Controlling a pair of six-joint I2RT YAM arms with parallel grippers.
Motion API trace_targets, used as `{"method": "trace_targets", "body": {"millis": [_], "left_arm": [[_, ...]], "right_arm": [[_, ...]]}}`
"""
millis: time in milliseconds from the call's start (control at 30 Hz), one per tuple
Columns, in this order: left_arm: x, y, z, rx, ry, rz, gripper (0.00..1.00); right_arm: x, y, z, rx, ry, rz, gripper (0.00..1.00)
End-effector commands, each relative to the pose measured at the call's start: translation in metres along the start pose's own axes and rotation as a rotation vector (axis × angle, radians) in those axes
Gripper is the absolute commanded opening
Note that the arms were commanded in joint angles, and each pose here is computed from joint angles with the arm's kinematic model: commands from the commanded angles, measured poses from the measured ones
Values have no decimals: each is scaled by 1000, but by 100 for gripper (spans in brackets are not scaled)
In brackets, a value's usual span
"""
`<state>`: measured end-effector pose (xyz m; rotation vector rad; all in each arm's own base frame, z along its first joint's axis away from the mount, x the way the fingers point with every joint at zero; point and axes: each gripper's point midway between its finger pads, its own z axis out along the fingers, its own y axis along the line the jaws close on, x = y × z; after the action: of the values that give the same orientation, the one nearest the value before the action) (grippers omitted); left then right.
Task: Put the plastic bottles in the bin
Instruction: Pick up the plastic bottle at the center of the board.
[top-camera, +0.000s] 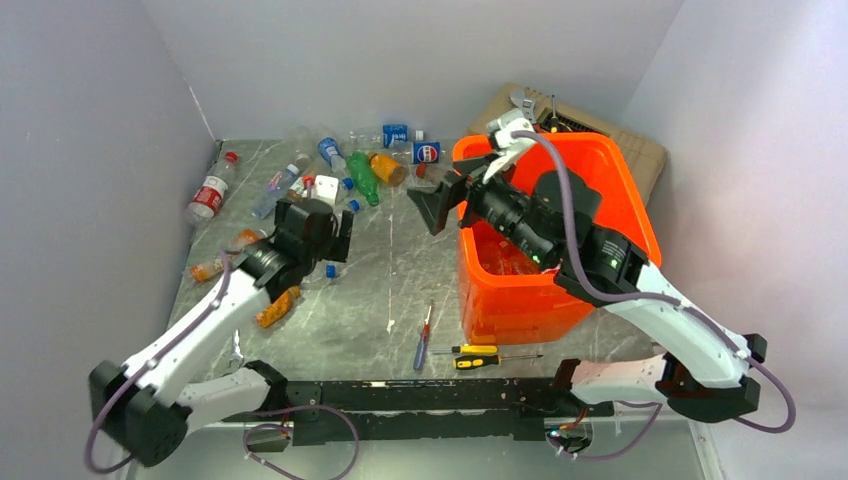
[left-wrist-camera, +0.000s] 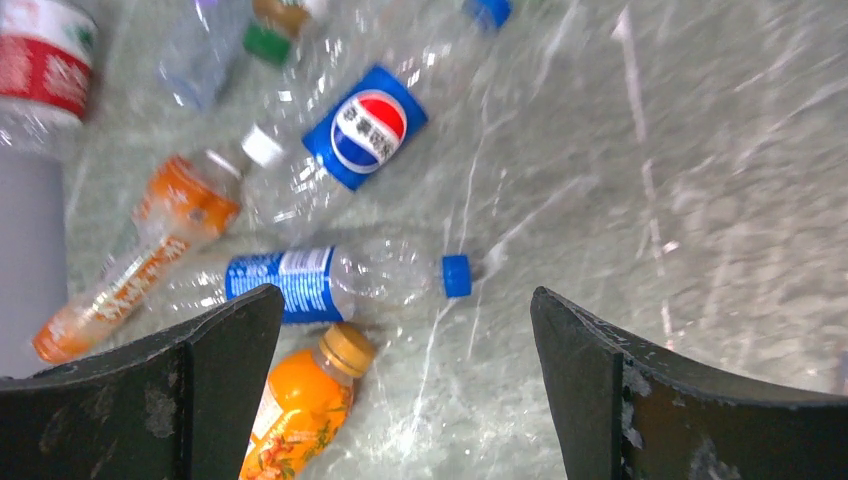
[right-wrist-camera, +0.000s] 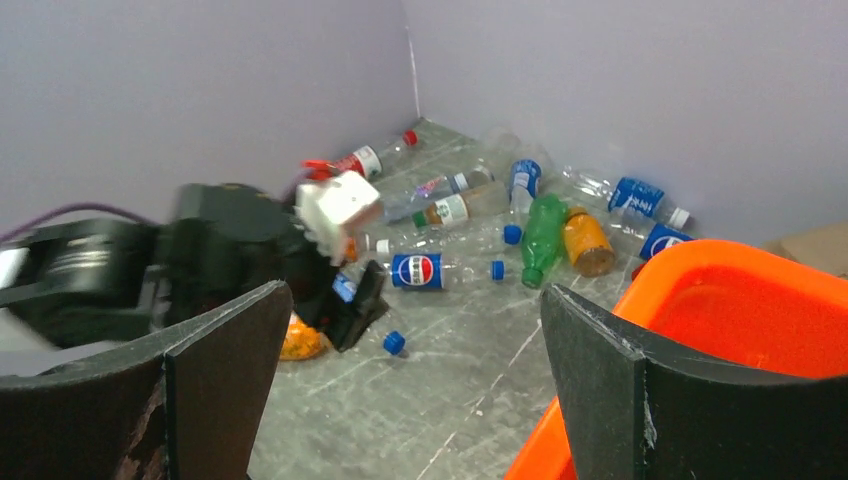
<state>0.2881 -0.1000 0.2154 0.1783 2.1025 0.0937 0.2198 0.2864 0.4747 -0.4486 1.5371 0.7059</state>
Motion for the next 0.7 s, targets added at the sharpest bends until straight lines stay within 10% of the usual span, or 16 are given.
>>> {"method": "trace_targets", "body": {"millis": [0,433,667], "left_arm": [[31,2,28,0,223,-26,100],[50,5,57,-91,326,-622,99],[64,24,57,-424,375,-995,93]], "right_arm": [[-49,1,-26,-39,-198,43,100],[-12,-8,-40,-44,-185,64,100],[-12,-8,-47,-58,-179,60,100]]}}
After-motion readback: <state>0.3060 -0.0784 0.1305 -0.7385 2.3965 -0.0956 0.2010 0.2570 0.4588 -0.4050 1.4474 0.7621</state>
